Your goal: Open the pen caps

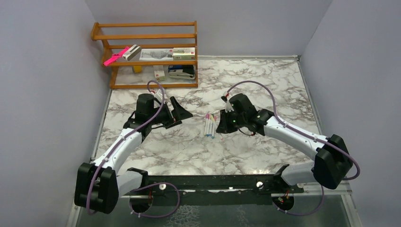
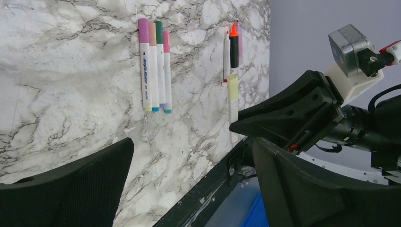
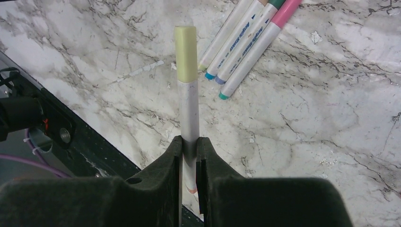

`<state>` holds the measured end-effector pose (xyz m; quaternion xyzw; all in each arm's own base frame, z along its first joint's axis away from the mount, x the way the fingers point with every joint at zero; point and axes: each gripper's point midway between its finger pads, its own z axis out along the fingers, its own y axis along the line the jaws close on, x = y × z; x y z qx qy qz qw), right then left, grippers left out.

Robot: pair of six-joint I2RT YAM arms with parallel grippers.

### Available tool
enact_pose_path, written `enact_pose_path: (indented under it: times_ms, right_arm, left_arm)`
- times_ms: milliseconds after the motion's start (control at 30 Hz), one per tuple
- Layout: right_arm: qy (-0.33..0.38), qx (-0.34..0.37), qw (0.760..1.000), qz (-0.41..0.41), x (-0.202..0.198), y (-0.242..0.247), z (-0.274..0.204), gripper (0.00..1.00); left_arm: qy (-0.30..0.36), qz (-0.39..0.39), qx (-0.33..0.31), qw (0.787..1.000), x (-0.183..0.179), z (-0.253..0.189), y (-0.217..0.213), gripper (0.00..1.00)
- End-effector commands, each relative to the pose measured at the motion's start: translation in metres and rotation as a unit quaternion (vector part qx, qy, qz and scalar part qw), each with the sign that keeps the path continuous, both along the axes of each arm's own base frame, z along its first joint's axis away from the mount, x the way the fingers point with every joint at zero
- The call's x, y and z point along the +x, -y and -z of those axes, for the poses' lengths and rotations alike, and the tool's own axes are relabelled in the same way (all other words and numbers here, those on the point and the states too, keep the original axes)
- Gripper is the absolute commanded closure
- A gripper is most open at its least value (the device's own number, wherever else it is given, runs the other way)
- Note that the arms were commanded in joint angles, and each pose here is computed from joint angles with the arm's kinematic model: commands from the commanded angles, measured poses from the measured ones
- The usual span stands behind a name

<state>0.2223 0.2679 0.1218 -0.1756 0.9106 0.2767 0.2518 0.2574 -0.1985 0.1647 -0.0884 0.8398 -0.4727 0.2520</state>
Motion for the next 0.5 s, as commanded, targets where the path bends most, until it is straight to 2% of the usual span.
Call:
enact_pose_path:
  times_ms: [0,267,467]
  right_arm:
    - [-0.001,0.011,1.000,0.004,0.008,-0.012,0.001,0.94]
    - [-0.017,0.027,0.999,-0.002,0.024,-0.037,-0.004,0.94]
    - [-0.040,0.069,0.996,-0.027,0.016,-0.053,-0.005,0.94]
  left_arm:
    - [0.017,0.023,-0.002,1.000,0.000,0.008,0.004,0.01]
    - [-0.002,0.050,-0.018,0.999,0.007,0.022,0.014,0.01]
    - [-0.014,0.041,-0.038,0.998,0.015,0.025,0.018,0.01]
